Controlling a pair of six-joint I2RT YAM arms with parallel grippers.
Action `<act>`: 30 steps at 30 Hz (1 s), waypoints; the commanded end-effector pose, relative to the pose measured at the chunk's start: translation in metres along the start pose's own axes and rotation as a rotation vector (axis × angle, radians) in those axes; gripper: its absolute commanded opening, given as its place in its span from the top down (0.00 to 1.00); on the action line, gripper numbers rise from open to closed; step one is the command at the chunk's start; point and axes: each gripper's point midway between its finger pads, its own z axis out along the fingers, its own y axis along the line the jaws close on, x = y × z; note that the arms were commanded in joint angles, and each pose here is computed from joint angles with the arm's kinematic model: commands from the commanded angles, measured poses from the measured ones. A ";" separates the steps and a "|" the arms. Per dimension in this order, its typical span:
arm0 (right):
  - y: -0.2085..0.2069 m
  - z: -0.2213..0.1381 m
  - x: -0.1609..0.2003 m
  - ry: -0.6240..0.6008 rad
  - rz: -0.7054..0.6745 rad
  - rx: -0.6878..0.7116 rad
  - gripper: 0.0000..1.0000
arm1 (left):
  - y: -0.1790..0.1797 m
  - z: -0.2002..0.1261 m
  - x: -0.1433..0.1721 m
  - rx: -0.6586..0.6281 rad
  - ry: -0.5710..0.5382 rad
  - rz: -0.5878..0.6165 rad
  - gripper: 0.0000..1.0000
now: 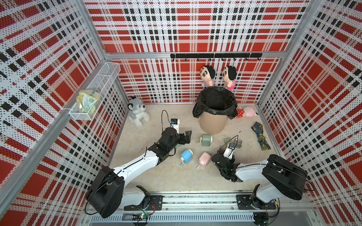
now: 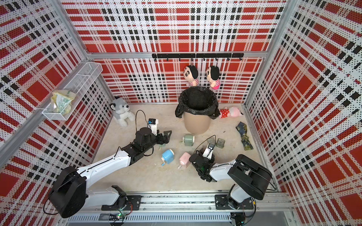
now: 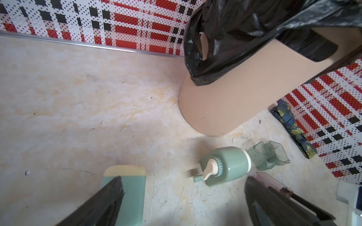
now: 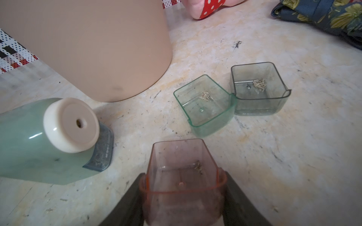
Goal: Take out the pencil sharpener tray and clean the shavings
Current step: Place the container at the center of the board, then adjust the pencil sharpener at the center of the board.
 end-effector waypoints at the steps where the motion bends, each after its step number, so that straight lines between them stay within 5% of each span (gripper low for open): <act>1: -0.020 0.000 0.030 0.074 -0.092 0.004 0.47 | -0.004 -0.004 -0.007 0.002 0.006 -0.001 0.02; 7: -0.023 0.000 0.042 0.111 -0.103 -0.026 0.43 | -0.014 0.003 -0.006 0.039 0.024 0.015 0.02; 16: -0.017 -0.014 0.038 0.166 -0.056 -0.108 0.18 | -0.029 0.013 0.020 0.082 0.105 0.089 0.02; 20: -0.006 -0.029 0.012 0.153 -0.025 -0.155 0.14 | -0.037 0.021 0.028 0.105 0.129 0.110 0.02; 23: 0.003 -0.043 -0.020 0.113 -0.019 -0.186 0.02 | -0.043 0.029 0.031 0.124 0.143 0.117 0.02; 30: -0.001 -0.069 -0.084 0.061 0.028 -0.212 0.01 | -0.067 0.049 0.045 0.220 0.208 0.179 0.02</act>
